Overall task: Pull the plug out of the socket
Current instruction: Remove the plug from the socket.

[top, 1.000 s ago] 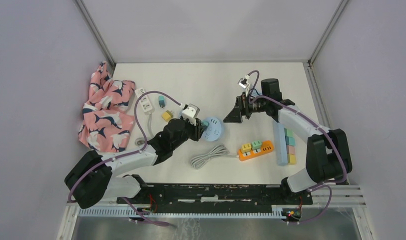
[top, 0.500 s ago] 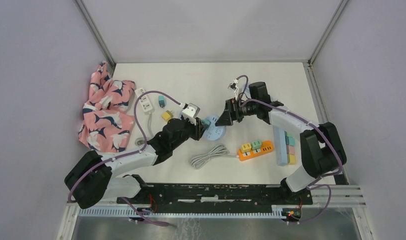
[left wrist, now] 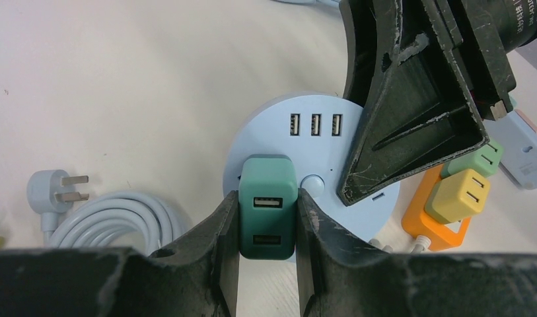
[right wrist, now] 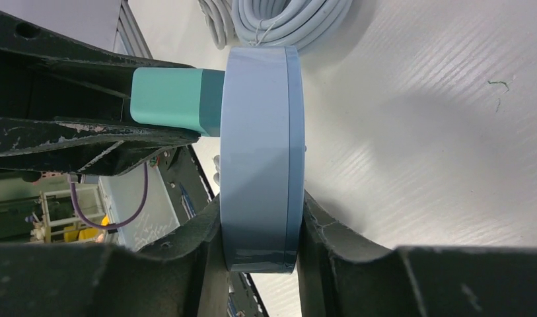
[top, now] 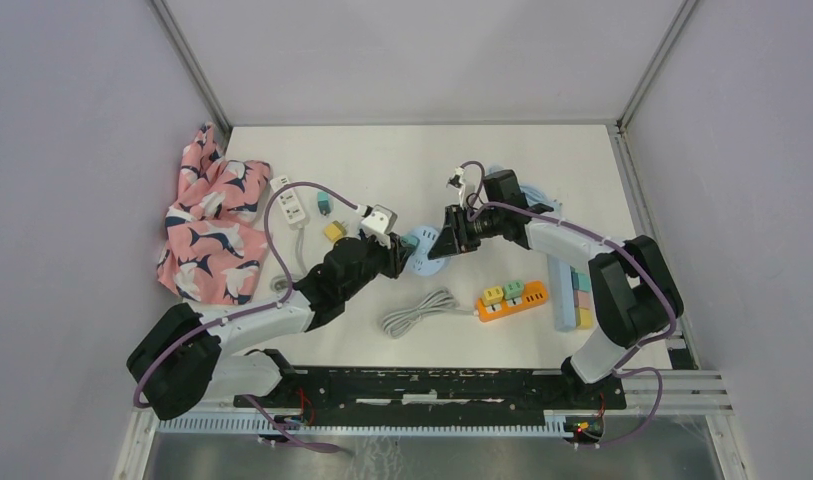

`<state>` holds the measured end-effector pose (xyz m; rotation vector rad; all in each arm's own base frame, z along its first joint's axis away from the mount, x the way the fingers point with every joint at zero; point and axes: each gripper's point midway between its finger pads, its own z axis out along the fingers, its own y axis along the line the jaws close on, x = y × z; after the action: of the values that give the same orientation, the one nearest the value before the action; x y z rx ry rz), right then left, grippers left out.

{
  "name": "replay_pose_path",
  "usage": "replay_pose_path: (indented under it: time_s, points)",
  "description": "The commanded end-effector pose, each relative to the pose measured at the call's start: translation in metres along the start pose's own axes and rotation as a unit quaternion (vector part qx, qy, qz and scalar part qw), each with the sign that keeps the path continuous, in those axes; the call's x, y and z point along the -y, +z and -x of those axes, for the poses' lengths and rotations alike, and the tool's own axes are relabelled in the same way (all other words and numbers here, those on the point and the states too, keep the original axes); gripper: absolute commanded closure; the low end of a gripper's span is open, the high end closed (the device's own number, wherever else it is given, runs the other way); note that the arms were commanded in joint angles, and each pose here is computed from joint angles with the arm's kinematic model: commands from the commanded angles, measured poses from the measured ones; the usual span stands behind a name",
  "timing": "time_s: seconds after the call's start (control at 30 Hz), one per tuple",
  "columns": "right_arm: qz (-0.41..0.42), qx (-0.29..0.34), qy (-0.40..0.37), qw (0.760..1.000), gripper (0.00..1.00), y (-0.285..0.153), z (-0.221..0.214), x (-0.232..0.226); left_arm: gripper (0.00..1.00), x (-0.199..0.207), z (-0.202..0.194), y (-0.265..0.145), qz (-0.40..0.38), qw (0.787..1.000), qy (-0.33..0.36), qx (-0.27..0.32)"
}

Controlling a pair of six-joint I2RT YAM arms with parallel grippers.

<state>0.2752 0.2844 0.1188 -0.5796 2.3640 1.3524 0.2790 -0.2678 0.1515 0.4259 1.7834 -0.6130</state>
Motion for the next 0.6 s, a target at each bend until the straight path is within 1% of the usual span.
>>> replay_pose_path:
  time_s: [0.0,0.03,0.13,0.33,0.43,0.5,0.57]
  points:
    - [0.029,0.036,-0.003,0.999,0.98,-0.004,0.029,-0.022,0.97,0.011,0.066,-0.003,-0.01,0.993,-0.043,0.112]
    - [0.031,0.038,0.002,0.999,1.0,-0.004,0.03,-0.022,0.97,0.012,0.067,-0.003,-0.011,0.993,-0.045,0.112]
    - [0.036,0.042,0.01,0.998,1.0,-0.004,0.031,-0.025,0.97,0.014,0.067,0.0,-0.003,0.994,-0.041,0.103]
    - [0.041,0.039,0.019,0.998,1.0,-0.002,0.029,-0.024,0.97,0.013,0.066,0.016,0.041,0.998,0.006,0.047]
    - [0.041,0.04,0.02,0.998,1.0,-0.002,0.03,-0.024,0.97,0.01,0.059,0.021,0.052,0.998,0.026,0.02]
    - [0.04,0.045,0.025,0.998,1.0,-0.004,0.033,-0.022,0.97,0.005,0.058,0.02,0.063,0.997,0.027,0.018]
    - [0.034,0.05,0.029,0.998,1.0,-0.007,0.035,-0.018,0.97,0.004,0.058,0.016,0.065,0.998,0.013,0.021]
